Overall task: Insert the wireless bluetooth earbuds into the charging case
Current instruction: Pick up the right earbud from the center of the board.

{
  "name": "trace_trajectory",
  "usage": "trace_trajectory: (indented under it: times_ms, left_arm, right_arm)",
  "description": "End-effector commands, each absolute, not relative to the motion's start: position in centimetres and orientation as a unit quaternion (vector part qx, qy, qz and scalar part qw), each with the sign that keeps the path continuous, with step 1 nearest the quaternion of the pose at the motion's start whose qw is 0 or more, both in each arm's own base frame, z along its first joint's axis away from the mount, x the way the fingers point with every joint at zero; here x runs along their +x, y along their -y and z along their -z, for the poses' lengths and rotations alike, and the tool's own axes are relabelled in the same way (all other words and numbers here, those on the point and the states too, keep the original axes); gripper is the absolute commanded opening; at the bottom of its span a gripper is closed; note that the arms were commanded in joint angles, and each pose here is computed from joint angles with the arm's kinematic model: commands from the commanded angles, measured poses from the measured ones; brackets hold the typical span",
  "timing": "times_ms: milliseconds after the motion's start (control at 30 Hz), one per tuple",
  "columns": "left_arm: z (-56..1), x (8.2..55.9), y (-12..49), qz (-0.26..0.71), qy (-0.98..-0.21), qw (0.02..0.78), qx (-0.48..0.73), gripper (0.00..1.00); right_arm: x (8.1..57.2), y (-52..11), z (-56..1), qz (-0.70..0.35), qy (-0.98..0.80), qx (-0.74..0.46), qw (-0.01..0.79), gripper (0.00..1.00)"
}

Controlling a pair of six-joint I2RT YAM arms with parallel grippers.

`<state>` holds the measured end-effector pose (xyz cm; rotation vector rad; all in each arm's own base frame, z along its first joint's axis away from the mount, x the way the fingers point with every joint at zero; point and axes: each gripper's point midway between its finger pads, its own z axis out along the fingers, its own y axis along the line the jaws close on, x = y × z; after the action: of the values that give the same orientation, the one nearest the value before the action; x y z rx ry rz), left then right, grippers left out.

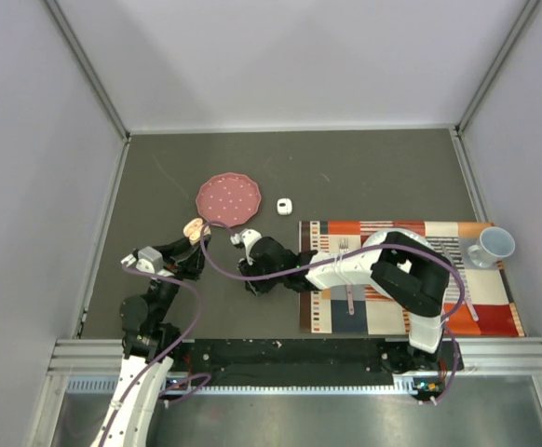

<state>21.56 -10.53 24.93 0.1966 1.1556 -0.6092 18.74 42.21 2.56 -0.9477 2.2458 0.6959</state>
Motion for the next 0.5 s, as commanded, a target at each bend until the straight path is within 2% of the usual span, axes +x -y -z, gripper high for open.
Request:
trace_trajectory:
  times_ms: [0, 467]
  left_arm:
    - [-25.86, 20.93, 10.23, 0.282, -0.507, 0.809, 0.091, 0.00]
    - [-25.81, 20.98, 10.19, 0.282, -0.508, 0.809, 0.089, 0.00]
  right_arm:
    - [18.52, -43.07, -3.44, -0.267, -0.832, -0.374, 0.311, 0.38]
    - [18.56, -42.54, -3.58, -0.263, -0.832, -0.369, 0.320, 0.38]
